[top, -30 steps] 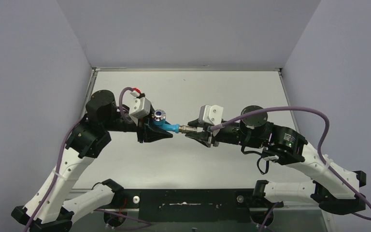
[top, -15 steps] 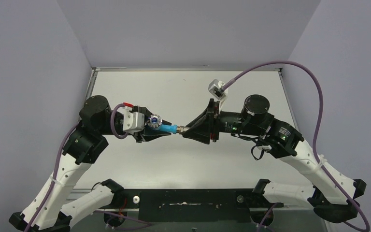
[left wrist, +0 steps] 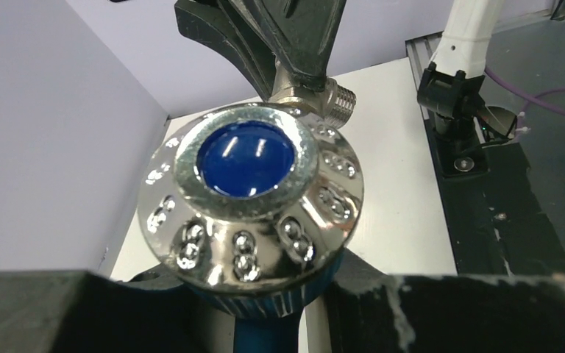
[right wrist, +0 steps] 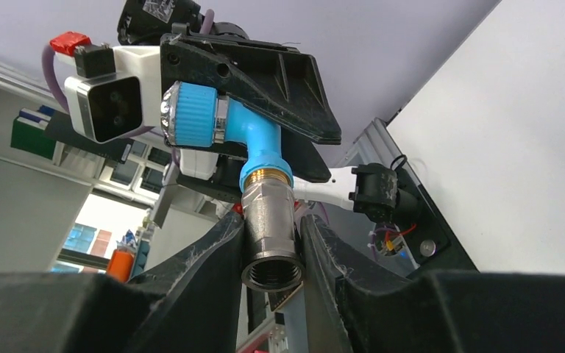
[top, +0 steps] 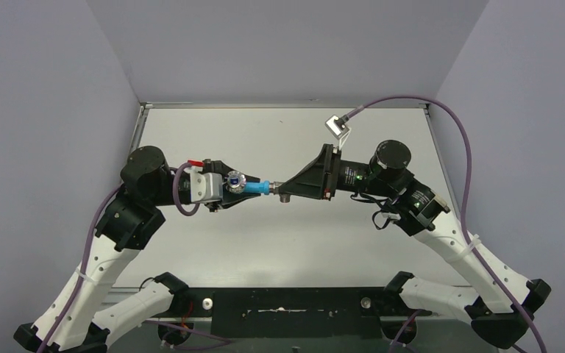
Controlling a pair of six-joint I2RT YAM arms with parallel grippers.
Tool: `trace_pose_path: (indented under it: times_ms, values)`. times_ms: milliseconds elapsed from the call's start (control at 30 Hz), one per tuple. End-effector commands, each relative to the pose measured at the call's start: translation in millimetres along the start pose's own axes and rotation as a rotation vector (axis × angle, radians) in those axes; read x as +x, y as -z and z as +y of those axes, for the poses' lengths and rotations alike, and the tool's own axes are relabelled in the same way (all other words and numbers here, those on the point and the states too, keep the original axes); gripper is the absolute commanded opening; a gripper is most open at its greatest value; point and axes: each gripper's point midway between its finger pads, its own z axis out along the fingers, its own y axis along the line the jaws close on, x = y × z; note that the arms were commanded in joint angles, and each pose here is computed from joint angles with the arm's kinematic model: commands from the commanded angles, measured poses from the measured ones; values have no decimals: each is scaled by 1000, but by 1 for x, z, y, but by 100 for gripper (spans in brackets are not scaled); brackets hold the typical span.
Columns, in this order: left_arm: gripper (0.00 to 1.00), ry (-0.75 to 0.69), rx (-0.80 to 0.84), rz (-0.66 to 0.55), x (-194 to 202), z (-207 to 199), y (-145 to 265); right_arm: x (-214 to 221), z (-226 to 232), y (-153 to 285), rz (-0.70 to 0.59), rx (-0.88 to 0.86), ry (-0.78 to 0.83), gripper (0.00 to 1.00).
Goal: Install the water faucets
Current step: Screw the water faucet onto the adaptor.
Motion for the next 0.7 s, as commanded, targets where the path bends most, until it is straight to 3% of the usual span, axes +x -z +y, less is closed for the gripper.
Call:
trace_pose_path:
  times_ms: [0,200,333,500,667]
  values:
    - [0,-101,9,-77,-23,0,-1,-32,21,6,-139,-50,20,27]
    - [0,-82,14,-107,-28,-2,-1,-45,40,23,-231,-74,201,54]
    - [0,-48,20,-140,-31,-4,-2,-51,42,39,-301,-28,372,62]
    - [0,97,35,-267,-52,-13,-2,-64,48,68,-388,61,840,63]
    - [0,323,33,-340,-71,-14,1,-59,36,80,-255,136,1395,64]
